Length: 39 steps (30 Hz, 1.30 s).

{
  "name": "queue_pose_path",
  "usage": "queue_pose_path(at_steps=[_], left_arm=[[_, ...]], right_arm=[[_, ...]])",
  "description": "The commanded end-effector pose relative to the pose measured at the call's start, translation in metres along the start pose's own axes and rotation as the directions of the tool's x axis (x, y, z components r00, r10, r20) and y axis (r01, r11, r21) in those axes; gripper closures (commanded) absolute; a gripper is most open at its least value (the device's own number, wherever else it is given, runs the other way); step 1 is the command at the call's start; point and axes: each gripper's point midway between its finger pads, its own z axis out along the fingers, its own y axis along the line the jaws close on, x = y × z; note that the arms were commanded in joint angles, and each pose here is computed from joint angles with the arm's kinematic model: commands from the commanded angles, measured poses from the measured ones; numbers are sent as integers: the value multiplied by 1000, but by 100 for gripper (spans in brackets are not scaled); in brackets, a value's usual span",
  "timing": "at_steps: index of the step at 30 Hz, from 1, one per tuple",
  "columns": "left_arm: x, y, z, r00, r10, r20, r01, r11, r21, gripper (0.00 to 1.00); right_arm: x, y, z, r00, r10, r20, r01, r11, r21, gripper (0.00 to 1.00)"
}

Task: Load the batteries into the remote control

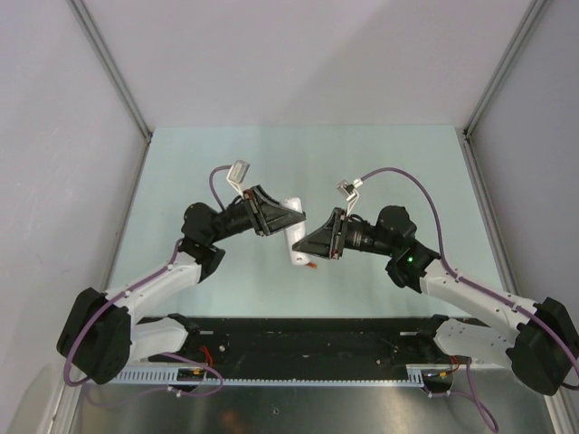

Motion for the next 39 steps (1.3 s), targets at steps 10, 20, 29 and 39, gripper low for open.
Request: queue_pose_path(at_steps=[10,20,29,39], left_arm=[[0,-10,-4,999,50,18,-50,998,29,100],[8,34,-11,991,-136,-10,134,985,-111,100],[17,82,-25,969,-244,-35,216,910,-353,100],[32,104,-39,939,-327,-105,225,817,-530,100]], right_arm=[[-27,20,4,995,-28,99,34,998,-60,94],[-41,-6,-33,978,-200,56,178,945,275,20],[-40,-46,-67,849,-499,-172,472,573,670,23],[-14,-23,-46,656,-672,-344,727,443,524,39]])
